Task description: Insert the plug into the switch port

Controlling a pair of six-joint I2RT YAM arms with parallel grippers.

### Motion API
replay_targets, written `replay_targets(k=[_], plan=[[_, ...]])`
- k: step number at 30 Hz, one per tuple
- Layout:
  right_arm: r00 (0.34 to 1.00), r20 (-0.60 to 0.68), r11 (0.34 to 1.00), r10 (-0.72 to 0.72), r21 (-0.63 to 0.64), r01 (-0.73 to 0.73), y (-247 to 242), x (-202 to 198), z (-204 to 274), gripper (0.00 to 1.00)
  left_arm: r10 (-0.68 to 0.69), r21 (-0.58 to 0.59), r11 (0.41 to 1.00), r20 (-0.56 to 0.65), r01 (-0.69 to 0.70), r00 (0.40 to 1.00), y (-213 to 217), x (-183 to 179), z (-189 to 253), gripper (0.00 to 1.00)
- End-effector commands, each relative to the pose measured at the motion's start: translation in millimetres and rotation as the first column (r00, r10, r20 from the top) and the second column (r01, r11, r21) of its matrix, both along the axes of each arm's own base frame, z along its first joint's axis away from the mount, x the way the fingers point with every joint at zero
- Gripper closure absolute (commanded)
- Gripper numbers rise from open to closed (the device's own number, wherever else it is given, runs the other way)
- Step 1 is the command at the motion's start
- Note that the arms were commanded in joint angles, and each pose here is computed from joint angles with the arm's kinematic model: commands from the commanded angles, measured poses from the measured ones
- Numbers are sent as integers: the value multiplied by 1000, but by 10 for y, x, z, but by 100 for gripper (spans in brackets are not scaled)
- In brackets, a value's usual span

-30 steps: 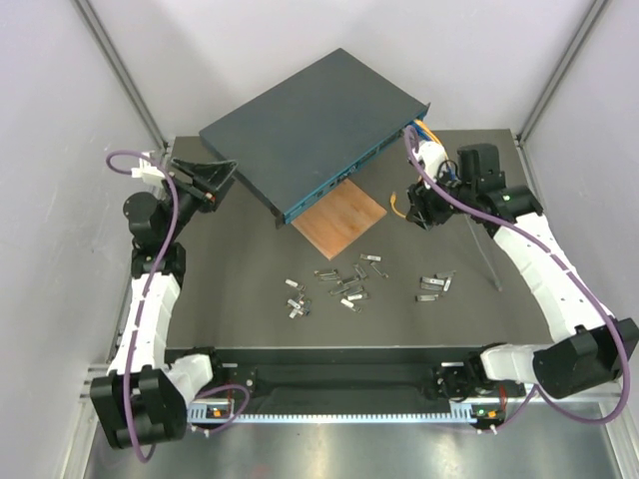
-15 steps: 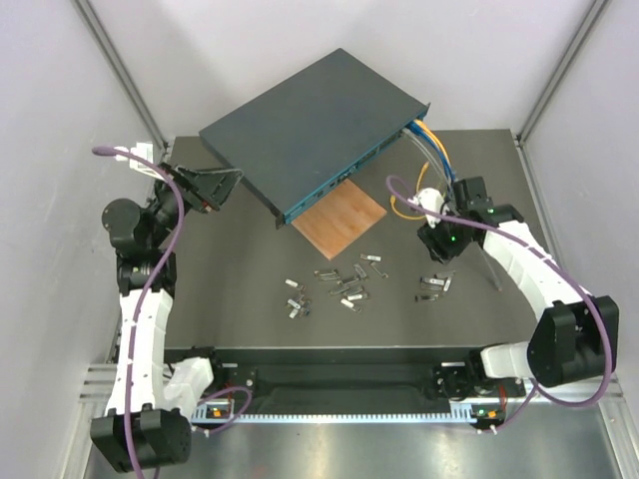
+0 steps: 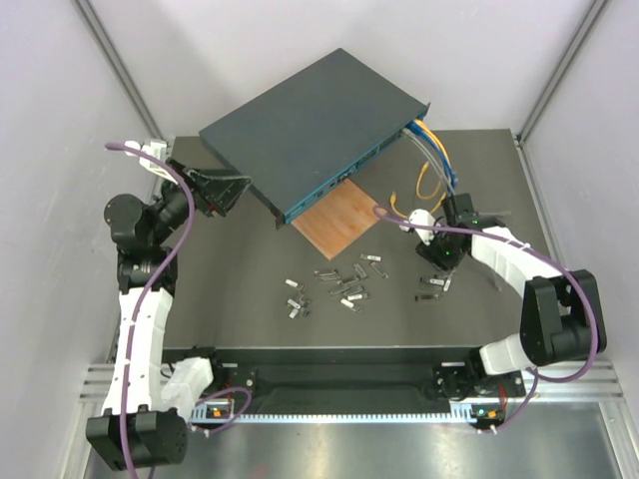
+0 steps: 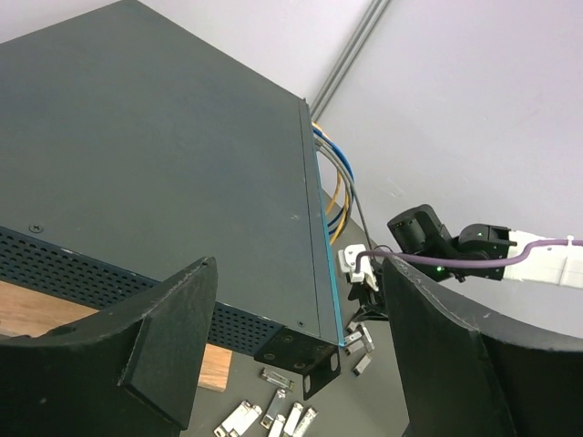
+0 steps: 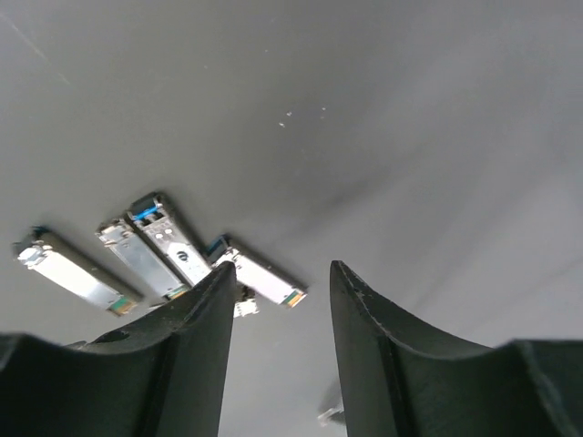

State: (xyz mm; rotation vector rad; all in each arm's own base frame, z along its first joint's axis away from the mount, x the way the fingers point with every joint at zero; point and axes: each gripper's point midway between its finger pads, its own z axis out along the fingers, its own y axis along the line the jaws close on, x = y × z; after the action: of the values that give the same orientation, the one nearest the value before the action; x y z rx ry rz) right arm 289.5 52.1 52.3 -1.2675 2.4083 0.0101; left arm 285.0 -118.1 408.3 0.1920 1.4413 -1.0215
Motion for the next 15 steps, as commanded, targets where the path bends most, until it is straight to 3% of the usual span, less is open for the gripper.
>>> replay_targets(k=[1,15], plan=[[995,64,996,76,-48,-73,-91,119,-20,55,-14,30,999,65,13,998,-36,-39,170,23],[989,-17,982,149,-112,-150,-305,-96,-272,51,-10,7,1000,59,10,998,-52,34,220,23]])
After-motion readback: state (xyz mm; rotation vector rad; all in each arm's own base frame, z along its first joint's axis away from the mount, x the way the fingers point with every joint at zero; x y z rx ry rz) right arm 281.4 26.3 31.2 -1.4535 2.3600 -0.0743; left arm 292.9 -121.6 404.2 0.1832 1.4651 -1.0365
